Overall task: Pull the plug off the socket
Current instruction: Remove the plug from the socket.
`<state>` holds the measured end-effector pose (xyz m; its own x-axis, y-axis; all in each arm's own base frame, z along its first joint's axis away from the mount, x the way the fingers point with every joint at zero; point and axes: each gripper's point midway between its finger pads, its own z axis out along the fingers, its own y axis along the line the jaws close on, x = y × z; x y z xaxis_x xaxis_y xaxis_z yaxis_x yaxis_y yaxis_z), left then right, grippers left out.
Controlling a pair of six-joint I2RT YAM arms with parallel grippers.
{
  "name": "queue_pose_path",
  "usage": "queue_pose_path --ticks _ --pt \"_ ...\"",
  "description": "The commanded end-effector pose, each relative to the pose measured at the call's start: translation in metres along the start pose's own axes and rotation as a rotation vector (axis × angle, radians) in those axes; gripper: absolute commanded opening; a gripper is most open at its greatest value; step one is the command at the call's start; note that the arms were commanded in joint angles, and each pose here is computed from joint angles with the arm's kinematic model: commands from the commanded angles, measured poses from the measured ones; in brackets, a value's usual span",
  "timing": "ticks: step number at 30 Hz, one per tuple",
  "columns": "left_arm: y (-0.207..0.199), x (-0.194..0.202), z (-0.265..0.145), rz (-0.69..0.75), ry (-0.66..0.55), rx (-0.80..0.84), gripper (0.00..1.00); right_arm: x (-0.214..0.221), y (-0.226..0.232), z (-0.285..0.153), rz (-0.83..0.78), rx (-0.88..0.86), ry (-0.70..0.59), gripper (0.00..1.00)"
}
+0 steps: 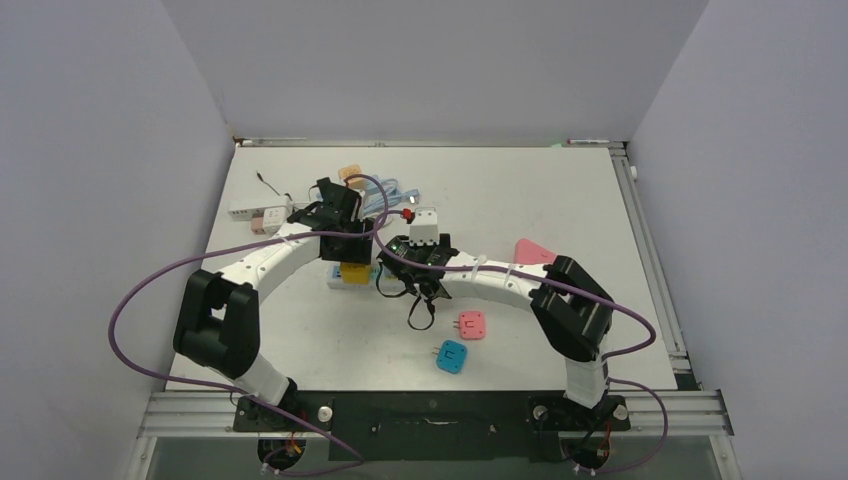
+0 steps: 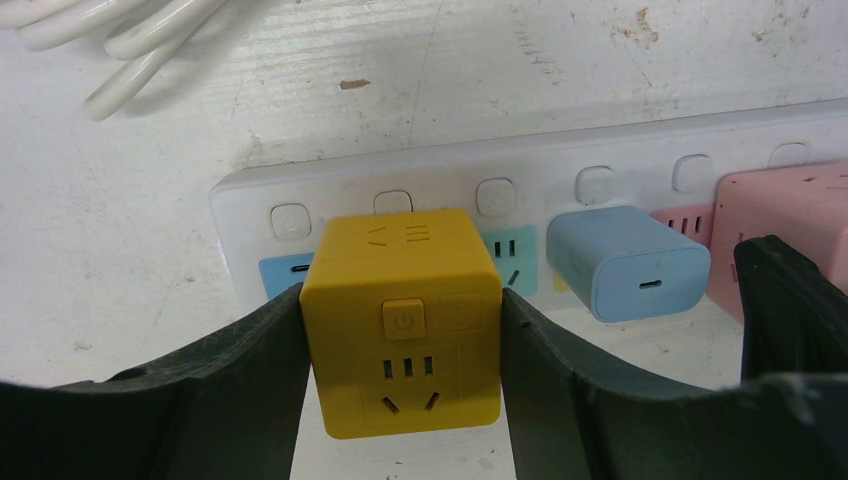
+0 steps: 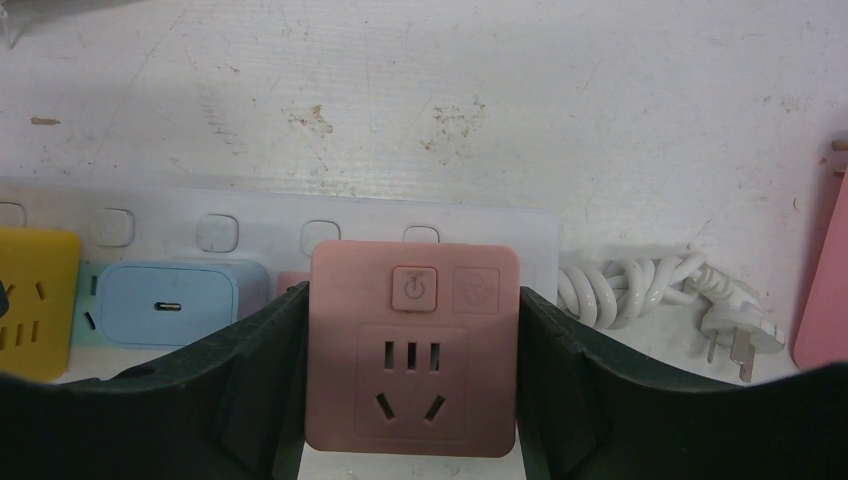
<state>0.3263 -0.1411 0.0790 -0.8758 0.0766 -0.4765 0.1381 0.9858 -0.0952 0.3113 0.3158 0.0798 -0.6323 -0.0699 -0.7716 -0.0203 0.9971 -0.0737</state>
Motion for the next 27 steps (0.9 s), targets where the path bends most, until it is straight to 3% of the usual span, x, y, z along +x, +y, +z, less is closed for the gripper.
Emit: queue_pose_path --ticks 1,10,27 --pt "-0.006 0.024 0.009 -0.007 0.110 0.039 0.00 -0.009 0.014 -0.011 0.042 -0.083 0.002 0.05" --pt "-0.004 0.025 0.010 -0.003 0.111 0.028 0.00 -0.010 0.003 -0.004 0.151 -0.197 0.062 0.05" --pt "-0.003 0.025 0.011 -0.001 0.113 0.020 0.00 -0.005 -0.016 0.004 0.216 -0.236 0.111 0.05"
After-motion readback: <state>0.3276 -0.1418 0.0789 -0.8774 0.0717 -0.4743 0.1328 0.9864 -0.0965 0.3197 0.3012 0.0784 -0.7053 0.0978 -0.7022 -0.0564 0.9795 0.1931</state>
